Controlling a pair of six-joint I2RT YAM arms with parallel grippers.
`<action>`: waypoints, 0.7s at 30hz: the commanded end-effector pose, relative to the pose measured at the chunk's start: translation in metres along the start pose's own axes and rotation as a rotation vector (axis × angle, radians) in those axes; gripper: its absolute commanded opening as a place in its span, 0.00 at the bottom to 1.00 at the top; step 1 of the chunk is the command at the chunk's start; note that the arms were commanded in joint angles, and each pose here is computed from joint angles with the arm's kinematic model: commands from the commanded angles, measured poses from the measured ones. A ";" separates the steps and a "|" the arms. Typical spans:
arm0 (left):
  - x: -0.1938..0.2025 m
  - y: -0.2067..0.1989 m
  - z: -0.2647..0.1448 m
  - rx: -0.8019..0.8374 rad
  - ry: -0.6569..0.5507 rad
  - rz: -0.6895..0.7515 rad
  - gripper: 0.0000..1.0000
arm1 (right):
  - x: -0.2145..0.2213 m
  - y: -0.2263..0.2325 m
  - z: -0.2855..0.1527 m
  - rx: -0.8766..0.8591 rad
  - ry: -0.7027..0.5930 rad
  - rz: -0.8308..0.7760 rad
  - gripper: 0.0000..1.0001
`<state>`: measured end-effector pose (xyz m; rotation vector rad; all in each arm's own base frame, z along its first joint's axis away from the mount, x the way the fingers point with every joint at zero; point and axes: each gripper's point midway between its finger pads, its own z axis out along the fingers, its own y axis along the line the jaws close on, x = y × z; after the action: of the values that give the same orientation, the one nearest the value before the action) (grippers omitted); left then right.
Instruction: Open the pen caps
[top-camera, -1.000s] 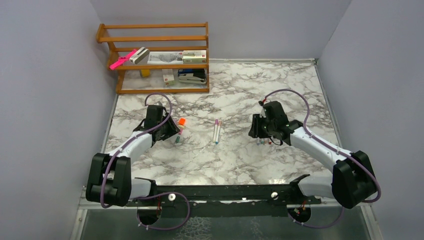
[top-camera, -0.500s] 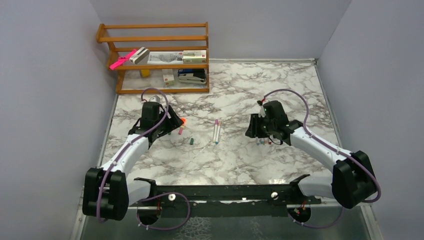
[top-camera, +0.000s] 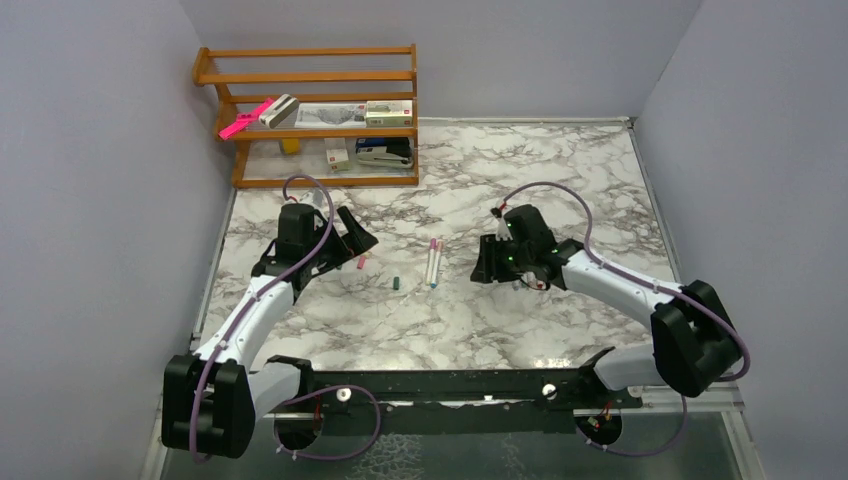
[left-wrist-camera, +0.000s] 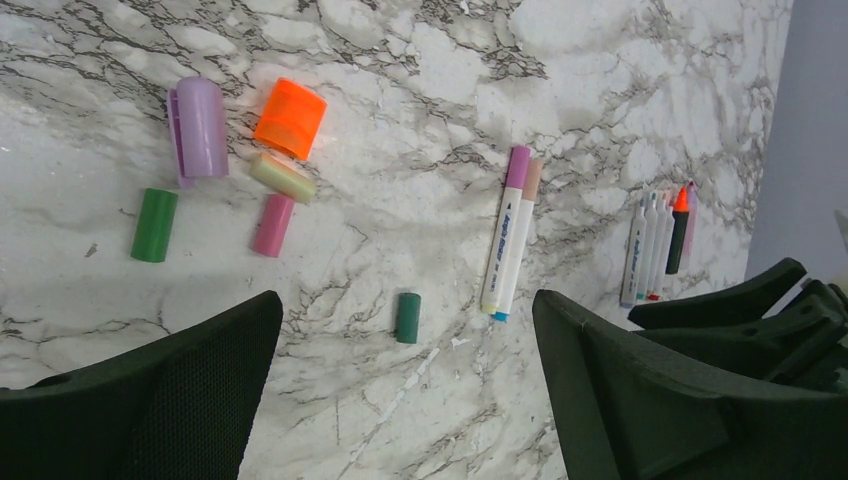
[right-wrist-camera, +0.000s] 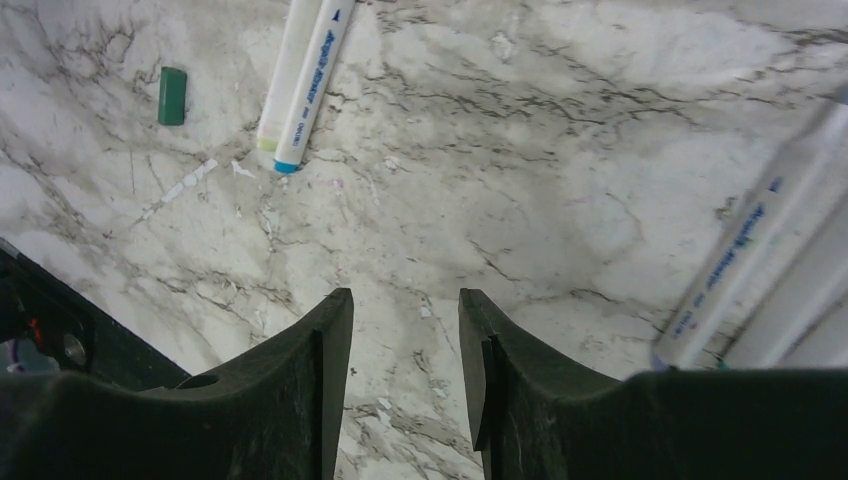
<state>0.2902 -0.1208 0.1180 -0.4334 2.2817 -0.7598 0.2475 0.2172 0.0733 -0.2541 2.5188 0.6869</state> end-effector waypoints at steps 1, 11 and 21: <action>0.005 -0.009 -0.005 0.057 0.014 -0.008 0.99 | -0.010 0.026 0.016 -0.012 -0.002 -0.015 0.44; 0.012 -0.011 -0.008 0.092 0.024 -0.013 0.99 | -0.015 0.037 0.054 0.154 0.049 -0.030 0.44; 0.017 -0.014 -0.011 0.118 0.030 -0.013 0.99 | -0.020 0.041 0.081 0.240 0.065 -0.038 0.44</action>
<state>0.2726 -0.1311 0.1173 -0.4084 2.2807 -0.8595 0.2786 0.2930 0.0450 -0.2806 2.6201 0.4488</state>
